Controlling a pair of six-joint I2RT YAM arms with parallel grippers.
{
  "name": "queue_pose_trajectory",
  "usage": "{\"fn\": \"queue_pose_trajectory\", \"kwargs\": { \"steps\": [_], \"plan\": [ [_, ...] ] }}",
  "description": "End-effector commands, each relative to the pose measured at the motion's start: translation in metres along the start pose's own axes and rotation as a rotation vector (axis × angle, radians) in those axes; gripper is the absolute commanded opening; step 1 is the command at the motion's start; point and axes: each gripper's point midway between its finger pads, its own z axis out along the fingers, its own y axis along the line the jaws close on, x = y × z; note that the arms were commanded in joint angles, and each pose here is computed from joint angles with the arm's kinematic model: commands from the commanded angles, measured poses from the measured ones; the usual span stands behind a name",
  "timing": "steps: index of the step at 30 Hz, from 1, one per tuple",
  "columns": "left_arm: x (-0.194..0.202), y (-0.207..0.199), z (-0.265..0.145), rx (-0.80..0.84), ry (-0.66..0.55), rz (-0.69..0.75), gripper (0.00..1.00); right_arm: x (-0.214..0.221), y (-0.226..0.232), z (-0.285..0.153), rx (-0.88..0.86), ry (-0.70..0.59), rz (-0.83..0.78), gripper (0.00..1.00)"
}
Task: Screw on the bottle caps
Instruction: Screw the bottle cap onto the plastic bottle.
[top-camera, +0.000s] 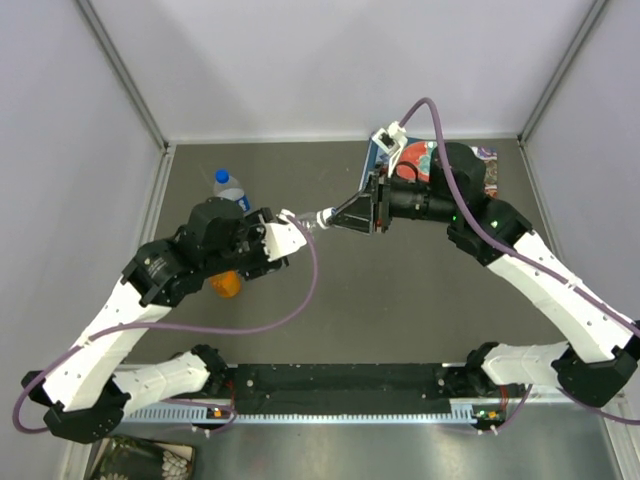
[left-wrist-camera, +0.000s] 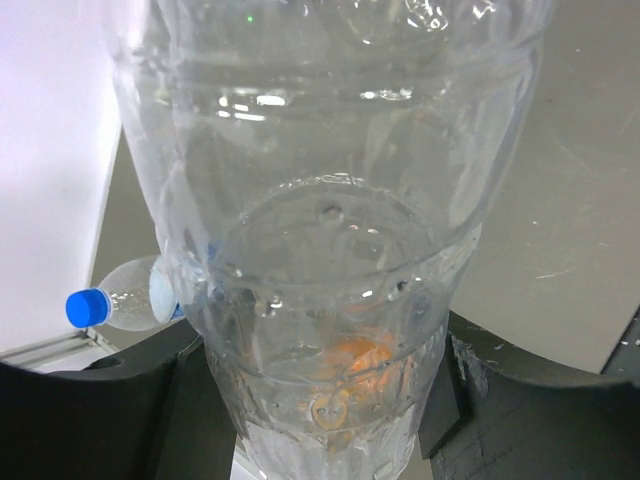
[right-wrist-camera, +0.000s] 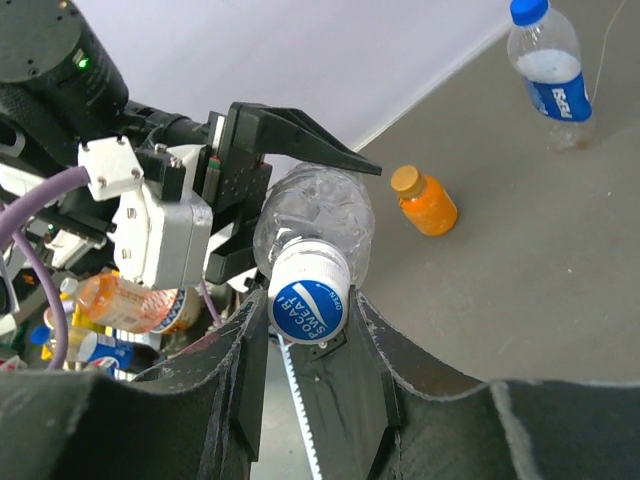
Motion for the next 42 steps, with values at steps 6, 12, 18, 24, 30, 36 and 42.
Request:
{"fn": "queue_pose_trajectory", "kwargs": {
  "steps": [6, 12, 18, 24, 30, 36, 42],
  "plan": [
    [-0.023, 0.043, 0.007, -0.229, -0.071, -0.022, 0.22, 0.017, -0.006, 0.004, 0.169, 0.118, 0.158, 0.06],
    [-0.018, 0.037, 0.01, -0.226, -0.087, -0.046, 0.22, 0.005, -0.001, 0.012, 0.174, 0.081, 0.246, 0.02],
    [-0.027, 0.04, 0.004, -0.25, -0.131, -0.101, 0.2, -0.003, 0.009, 0.025, 0.096, 0.009, 0.343, 0.03],
    [-0.047, 0.036, -0.009, -0.212, -0.225, -0.137, 0.19, 0.001, 0.019, 0.028, 0.029, 0.02, 0.359, 0.12],
    [-0.07, 0.003, -0.022, -0.03, -0.371, -0.074, 0.19, -0.018, 0.042, 0.015, -0.035, 0.003, 0.261, 0.2],
    [-0.061, -0.007, 0.001, 0.035, -0.307, -0.019, 0.17, -0.017, 0.048, 0.005, 0.011, 0.084, 0.171, 0.15],
    [-0.068, 0.005, 0.008, -0.018, -0.321, -0.028, 0.16, -0.006, 0.038, 0.007, 0.079, 0.121, 0.177, 0.14]
  ]
}}
